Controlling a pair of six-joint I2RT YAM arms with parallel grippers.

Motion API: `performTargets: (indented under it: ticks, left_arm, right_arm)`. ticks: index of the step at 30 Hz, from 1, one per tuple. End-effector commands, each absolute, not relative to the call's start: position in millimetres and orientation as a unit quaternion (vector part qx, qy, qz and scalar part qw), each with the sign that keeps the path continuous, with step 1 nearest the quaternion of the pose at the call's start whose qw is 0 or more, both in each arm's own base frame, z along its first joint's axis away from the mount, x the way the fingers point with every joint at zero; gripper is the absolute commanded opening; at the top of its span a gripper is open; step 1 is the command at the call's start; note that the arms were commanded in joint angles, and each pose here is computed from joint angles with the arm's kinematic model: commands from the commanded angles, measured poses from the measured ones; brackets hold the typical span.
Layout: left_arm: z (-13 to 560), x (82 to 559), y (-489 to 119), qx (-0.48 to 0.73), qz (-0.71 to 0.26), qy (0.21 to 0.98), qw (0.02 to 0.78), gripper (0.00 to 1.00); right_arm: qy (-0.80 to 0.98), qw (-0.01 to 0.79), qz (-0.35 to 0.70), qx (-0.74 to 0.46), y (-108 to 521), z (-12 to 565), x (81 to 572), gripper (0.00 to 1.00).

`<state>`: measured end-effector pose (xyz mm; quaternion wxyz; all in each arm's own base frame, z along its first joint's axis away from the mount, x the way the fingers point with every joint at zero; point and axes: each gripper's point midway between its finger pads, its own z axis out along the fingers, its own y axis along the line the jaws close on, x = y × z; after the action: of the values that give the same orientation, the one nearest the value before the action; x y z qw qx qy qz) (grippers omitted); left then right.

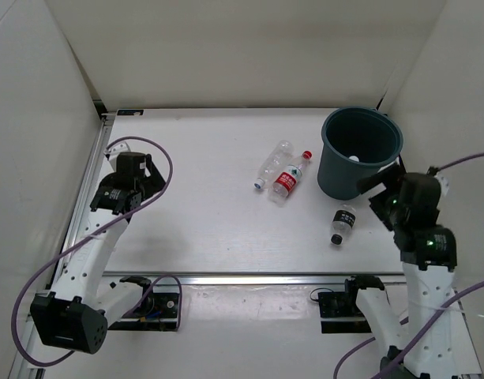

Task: Put the plastic bottles in the bin

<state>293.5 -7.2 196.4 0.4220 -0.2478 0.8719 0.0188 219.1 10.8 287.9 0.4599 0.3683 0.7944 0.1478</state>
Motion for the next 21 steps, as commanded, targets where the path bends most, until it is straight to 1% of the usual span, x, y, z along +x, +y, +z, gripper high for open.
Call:
performTargets:
  ticks: [1, 3, 4, 6, 8, 9, 12, 15, 21]
  left_arm:
    - [185.4, 280.0, -13.0, -0.232, 0.014, 0.879, 0.417, 1.0]
    - [173.9, 273.4, -14.7, -0.226, 0.017, 0.885, 0.407, 1.0]
    - [177.1, 272.6, -16.5, -0.229, 0.008, 0.882, 0.411, 1.0]
    - [171.5, 264.7, -16.8, -0.232, 0.004, 0.884, 0.406, 1.0]
    - [172.5, 261.8, -20.2, -0.228, -0.008, 0.884, 0.408, 1.0]
    - [176.8, 260.5, -22.4, -0.225, -0.014, 0.881, 0.415, 1.0]
    - [176.9, 257.5, -25.8, -0.221, -0.024, 0.884, 0.411, 1.0]
    - [176.0, 253.1, -24.9, -0.22, -0.021, 0.886, 0.407, 1.0]
    - [160.7, 235.6, -21.4, -0.221, -0.005, 0.903, 0.369, 1.0]
  right_arm:
    - [0.814, 0.359, 0.143, 0.434, 18.9, 198.2, 206.5, 1.0]
    - [0.82, 0.338, 0.134, 0.443, 19.3, 176.2, 199.5, 1.0]
    - [0.822, 0.332, 0.124, 0.446, 17.1, 167.8, 197.4, 1.0]
    - [0.842, 0.288, 0.093, 0.447, 14.8, 134.2, 198.8, 1.0]
    - [0.851, 0.255, 0.078, 0.452, 16.9, 117.3, 201.3, 1.0]
    - [0.855, 0.219, 0.063, 0.466, 17.6, 102.7, 201.8, 1.0]
    - [0.859, 0.199, 0.034, 0.47, 15.5, 85.8, 210.7, 1.0]
    - [0.853, 0.203, 0.023, 0.481, 9.2, 82.5, 225.7, 1.0]
    - [0.857, 0.169, 0.0, 0.486, 4.0, 59.6, 242.2, 1.0]
